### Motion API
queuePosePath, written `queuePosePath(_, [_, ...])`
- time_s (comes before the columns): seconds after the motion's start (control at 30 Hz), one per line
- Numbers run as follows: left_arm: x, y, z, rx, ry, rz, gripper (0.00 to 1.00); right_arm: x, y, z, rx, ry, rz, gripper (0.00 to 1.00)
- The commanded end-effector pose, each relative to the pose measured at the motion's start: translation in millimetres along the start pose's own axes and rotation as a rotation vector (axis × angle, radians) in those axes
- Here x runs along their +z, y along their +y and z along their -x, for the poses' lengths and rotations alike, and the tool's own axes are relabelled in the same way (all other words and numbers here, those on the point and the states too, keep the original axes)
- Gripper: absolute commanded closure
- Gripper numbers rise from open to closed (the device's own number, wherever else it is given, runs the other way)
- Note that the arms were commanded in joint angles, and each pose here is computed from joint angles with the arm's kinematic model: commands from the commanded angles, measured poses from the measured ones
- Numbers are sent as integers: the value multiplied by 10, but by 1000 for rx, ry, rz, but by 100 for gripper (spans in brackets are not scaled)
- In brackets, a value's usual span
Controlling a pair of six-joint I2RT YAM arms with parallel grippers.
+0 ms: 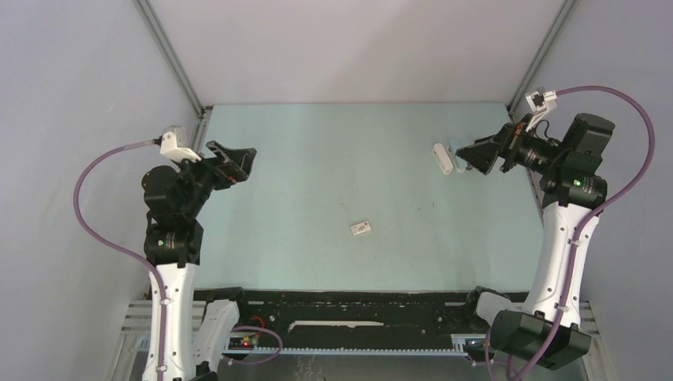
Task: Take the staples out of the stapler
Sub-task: Reset both arms
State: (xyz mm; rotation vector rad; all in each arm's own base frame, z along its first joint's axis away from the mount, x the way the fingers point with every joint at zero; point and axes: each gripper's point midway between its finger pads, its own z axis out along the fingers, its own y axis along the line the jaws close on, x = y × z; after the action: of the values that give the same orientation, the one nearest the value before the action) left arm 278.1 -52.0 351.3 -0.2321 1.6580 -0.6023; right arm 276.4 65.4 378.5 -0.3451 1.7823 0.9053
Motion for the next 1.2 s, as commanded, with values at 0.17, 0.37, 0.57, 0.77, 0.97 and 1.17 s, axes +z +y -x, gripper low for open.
queuePosePath(0.17, [11,-41,35,0,-14,-30,0,-27,8,10,-14,-12,0,0])
queuePosePath(0.37, [20,-51,6,-6,-4,-40,0,-40,1,6,-10,-14,-5,0])
queuePosePath(0.57, [28,-50,-18,-10,3,-46,0,-44,-3,2,-9,-15,-7,0])
queuePosePath(0.77, [30,-54,-23,-9,5,-49,0,-47,-16,-4,-4,-15,-12,0])
queuePosePath(0.97, [29,-77,-34,-7,13,-64,0,-50,-20,-6,-2,-15,-14,0])
queuePosePath(1.17, [31,-85,-43,-7,18,-70,0,-57,-20,-4,-3,-17,-16,0])
